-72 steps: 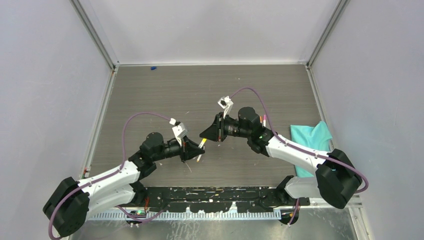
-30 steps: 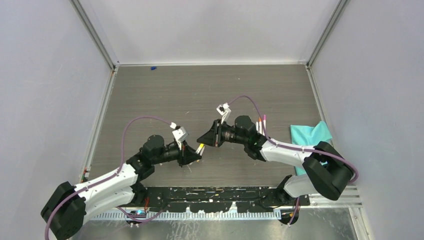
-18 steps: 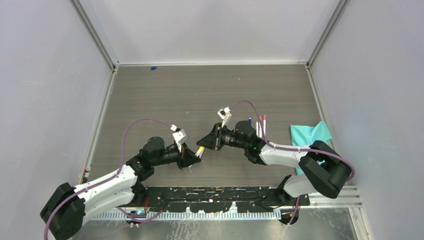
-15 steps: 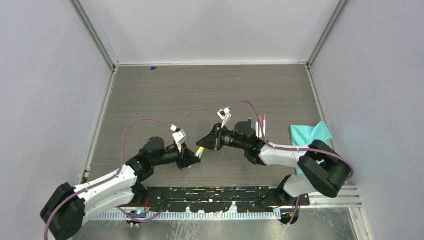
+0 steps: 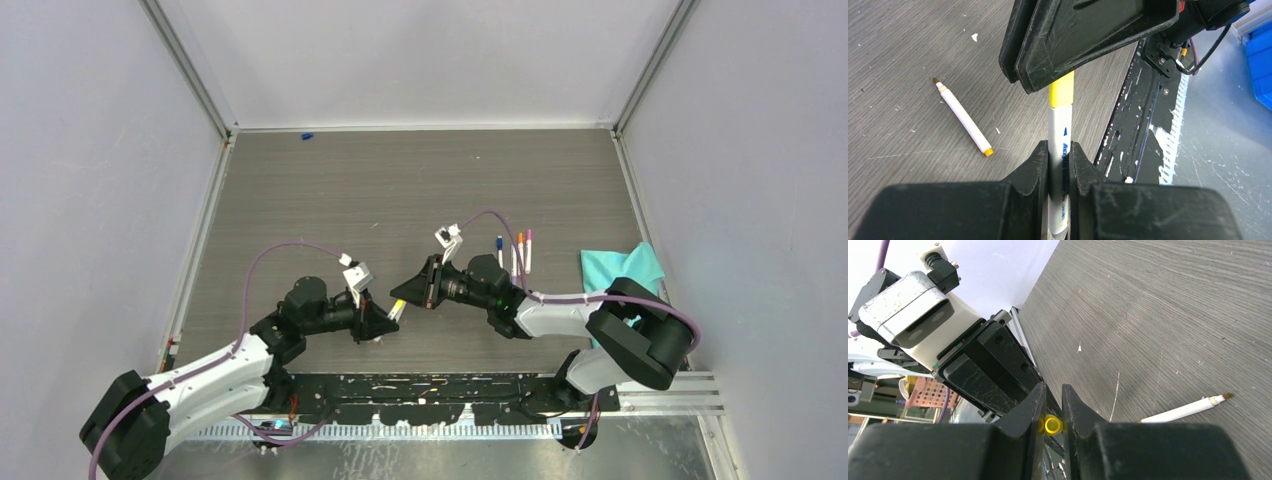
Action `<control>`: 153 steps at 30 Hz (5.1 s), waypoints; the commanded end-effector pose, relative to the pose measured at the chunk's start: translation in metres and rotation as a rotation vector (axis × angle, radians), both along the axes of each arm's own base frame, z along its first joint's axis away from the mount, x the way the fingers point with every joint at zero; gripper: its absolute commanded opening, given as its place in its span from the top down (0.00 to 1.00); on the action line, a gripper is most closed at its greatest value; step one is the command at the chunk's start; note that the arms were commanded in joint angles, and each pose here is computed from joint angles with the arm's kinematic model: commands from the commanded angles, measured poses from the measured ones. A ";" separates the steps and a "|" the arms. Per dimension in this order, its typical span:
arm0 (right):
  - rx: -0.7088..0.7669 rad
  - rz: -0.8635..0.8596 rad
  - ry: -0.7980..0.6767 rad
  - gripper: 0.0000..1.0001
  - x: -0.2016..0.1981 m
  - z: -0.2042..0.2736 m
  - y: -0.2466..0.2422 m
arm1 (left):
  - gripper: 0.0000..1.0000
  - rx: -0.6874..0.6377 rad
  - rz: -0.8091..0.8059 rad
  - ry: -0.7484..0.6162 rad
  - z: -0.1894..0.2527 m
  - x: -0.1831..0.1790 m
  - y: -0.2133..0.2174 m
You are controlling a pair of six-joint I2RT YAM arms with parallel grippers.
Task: Insert the pens into the pen caps
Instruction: Press the pen cap onto the pen, then place the pen at the center of the board, then move the pen cap to the center of the board.
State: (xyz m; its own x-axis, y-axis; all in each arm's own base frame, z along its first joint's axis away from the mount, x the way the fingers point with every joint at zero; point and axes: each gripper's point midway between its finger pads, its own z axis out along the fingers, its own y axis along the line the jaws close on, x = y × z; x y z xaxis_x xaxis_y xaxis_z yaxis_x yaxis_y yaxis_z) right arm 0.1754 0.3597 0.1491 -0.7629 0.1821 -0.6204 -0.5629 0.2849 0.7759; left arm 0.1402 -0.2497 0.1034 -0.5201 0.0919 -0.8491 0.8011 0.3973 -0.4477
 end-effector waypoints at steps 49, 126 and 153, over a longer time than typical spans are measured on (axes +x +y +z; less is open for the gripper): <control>-0.248 0.200 0.080 0.89 -0.081 -0.012 0.011 | 1.00 -0.288 0.127 -0.285 0.120 0.047 0.004; -0.991 -0.416 0.204 0.85 0.163 -0.073 -0.201 | 0.05 0.216 1.115 0.136 0.115 0.278 0.202; -0.722 -0.420 0.083 0.23 0.172 -0.015 -0.179 | 0.38 0.278 1.210 0.017 0.013 0.545 0.267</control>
State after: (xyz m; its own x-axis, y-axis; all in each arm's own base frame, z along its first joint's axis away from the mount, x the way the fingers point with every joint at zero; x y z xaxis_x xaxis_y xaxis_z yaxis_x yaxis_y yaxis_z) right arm 0.3409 0.1665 0.1052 -0.8135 0.0003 -0.5816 -0.2011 0.9382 0.2817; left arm 0.6442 -0.0032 0.0759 -0.5572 -0.2875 -0.7790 -0.1368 0.9571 -0.2553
